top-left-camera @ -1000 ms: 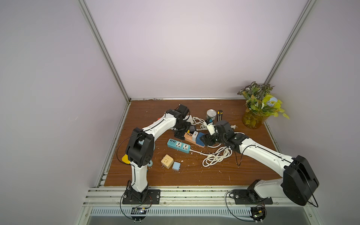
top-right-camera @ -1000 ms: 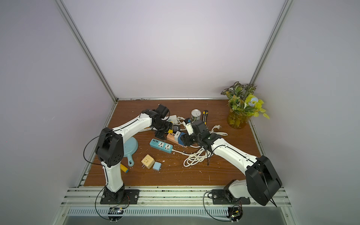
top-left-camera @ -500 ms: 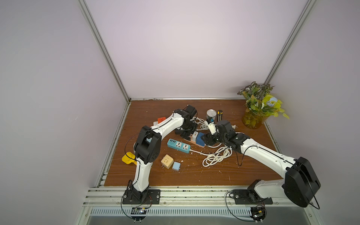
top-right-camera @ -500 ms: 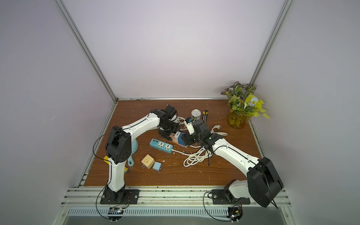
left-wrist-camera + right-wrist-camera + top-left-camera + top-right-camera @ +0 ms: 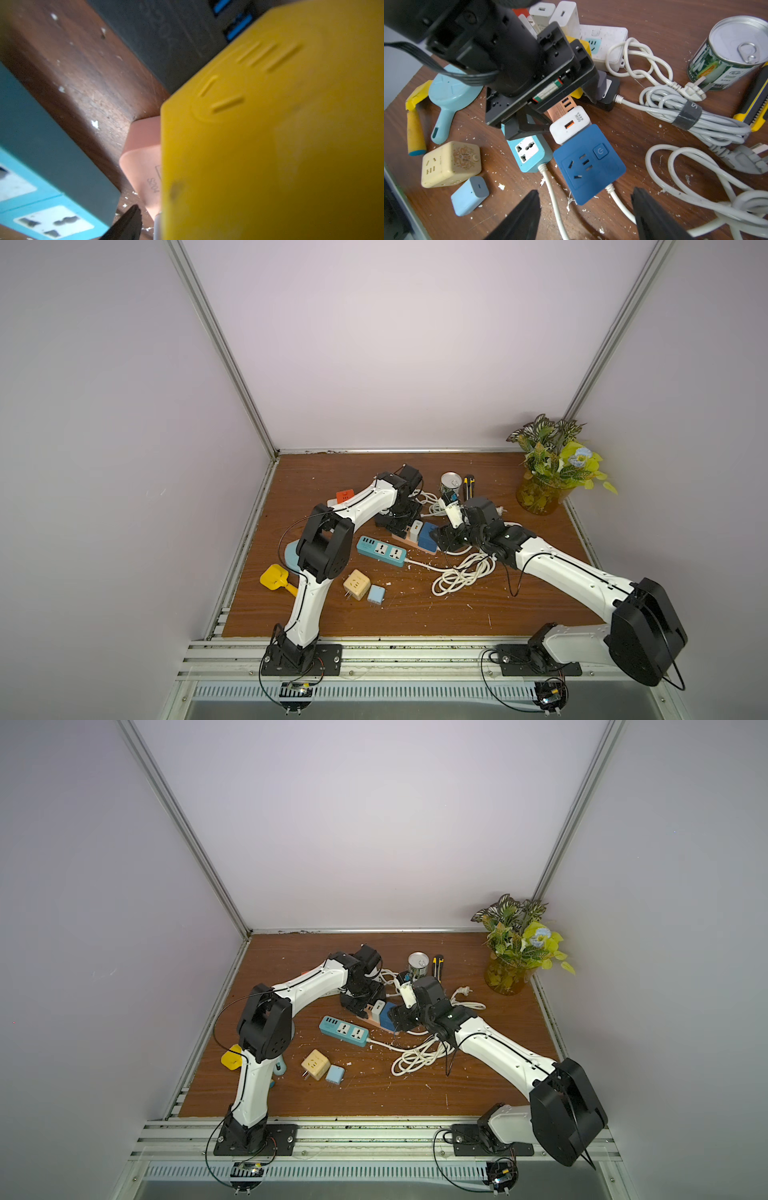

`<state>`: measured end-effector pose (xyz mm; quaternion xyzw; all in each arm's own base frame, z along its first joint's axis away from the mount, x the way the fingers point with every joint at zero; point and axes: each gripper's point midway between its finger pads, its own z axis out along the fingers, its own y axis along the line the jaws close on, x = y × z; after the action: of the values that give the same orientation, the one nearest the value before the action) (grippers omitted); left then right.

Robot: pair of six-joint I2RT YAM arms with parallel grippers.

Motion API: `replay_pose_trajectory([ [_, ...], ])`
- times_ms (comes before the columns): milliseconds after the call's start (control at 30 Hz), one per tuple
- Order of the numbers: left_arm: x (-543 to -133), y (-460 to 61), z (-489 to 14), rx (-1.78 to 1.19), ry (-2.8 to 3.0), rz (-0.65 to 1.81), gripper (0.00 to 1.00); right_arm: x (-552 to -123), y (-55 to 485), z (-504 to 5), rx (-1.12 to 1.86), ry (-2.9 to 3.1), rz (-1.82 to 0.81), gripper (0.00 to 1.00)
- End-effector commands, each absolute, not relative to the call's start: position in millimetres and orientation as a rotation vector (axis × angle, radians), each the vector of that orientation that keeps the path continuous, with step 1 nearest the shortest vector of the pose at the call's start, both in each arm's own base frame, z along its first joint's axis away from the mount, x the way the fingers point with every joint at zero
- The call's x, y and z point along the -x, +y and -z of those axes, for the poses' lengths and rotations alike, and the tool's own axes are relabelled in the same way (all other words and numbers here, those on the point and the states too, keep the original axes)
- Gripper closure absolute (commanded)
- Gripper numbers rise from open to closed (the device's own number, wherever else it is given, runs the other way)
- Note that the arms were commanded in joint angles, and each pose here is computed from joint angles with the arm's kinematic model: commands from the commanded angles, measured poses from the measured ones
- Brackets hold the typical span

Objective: Pull the plug off the socket
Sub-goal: Adjust the socket at the center of the board.

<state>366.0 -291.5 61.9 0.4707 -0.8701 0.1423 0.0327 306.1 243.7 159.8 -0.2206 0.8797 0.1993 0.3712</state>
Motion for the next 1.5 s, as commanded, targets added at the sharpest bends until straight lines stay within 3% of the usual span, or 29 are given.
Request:
replay_pose_trajectory([
  [0, -330, -270, -34, -1.461, -2.621, -0.211, 0.22, -307, 243, -170, 0.555, 2.226, -0.522, 0.24],
  [267, -341, -256, -49, -1.512, -2.711, -0.204, 0.16, -308, 248, -167, 0.561, 2.231, -0.548, 0.24],
  [667, -333, -272, -66, -1.535, -2.666, -0.283, 0.17, -305, 246, -162, 0.566, 2.239, -0.541, 0.24],
  [1067, -361, -285, -96, -1.574, -2.712, -0.419, 0.01, -303, 245, -160, 0.572, 2.243, -0.543, 0.23],
  [1467, -327, -302, -80, -1.464, -2.637, -0.372, 0.12, -304, 244, -157, 0.569, 2.245, -0.536, 0.23],
])
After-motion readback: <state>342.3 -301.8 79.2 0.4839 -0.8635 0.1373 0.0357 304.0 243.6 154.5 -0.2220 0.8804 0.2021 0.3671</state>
